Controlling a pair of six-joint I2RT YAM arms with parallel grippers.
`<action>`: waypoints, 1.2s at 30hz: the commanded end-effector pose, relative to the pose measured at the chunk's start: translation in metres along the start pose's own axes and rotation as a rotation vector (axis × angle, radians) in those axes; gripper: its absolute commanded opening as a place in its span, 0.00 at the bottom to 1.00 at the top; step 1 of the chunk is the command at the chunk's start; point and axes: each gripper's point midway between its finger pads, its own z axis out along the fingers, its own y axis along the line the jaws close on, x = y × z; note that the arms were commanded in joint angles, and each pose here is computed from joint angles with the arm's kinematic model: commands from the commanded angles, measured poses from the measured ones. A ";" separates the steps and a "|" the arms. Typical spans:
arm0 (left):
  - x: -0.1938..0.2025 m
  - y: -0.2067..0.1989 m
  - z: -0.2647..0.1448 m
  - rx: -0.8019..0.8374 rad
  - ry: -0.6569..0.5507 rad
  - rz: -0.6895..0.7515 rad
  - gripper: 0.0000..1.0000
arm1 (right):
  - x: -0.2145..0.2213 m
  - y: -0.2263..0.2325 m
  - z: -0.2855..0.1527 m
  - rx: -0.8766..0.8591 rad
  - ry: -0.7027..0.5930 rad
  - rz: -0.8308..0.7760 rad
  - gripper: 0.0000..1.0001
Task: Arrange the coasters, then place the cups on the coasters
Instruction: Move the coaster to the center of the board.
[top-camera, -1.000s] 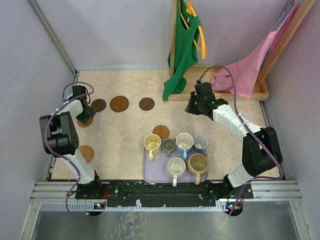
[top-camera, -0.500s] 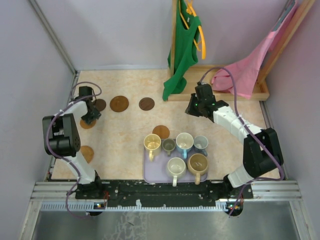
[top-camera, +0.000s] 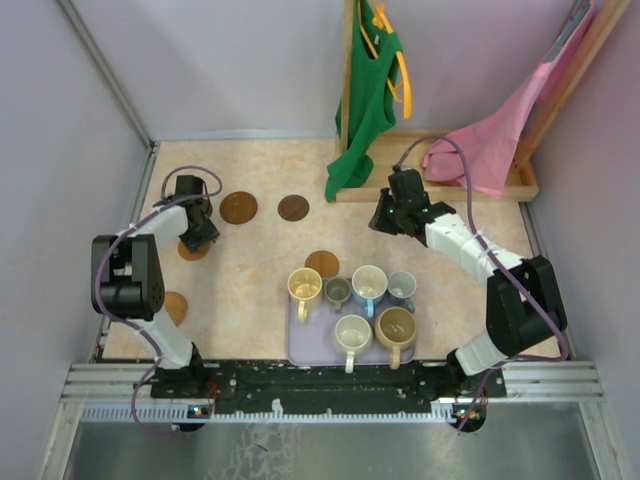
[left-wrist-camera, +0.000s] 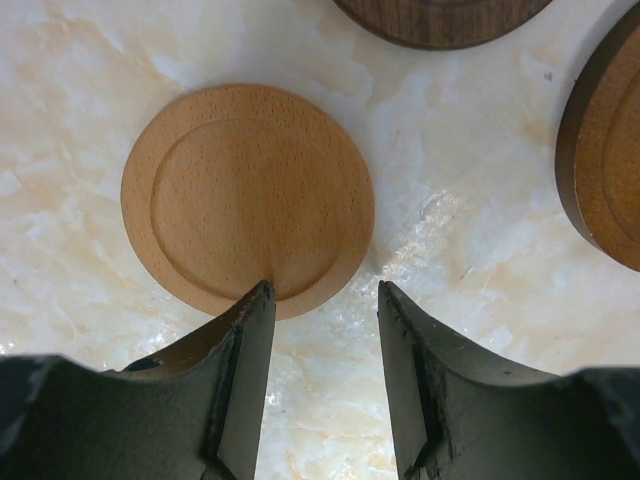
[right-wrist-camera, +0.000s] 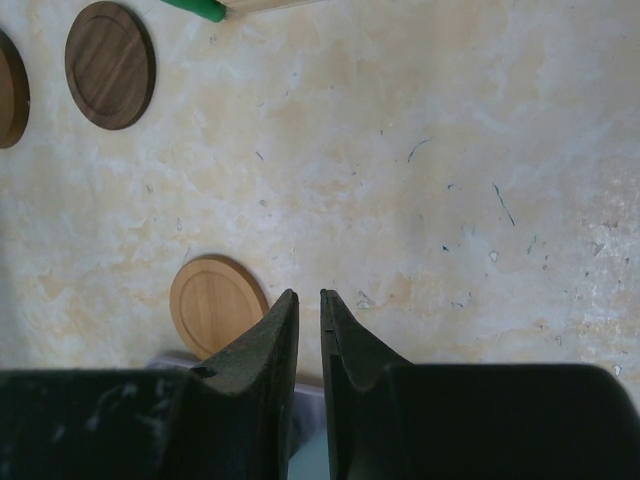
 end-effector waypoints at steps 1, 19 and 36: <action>0.067 0.011 0.001 -0.007 0.231 0.001 0.52 | -0.019 0.015 -0.011 -0.048 -0.073 -0.002 0.16; 0.070 0.026 0.000 -0.055 0.211 0.008 0.52 | -0.017 0.014 -0.011 -0.042 -0.071 -0.002 0.16; -0.003 0.006 -0.029 -0.047 0.015 -0.044 0.56 | -0.018 0.016 -0.007 -0.045 -0.068 -0.009 0.16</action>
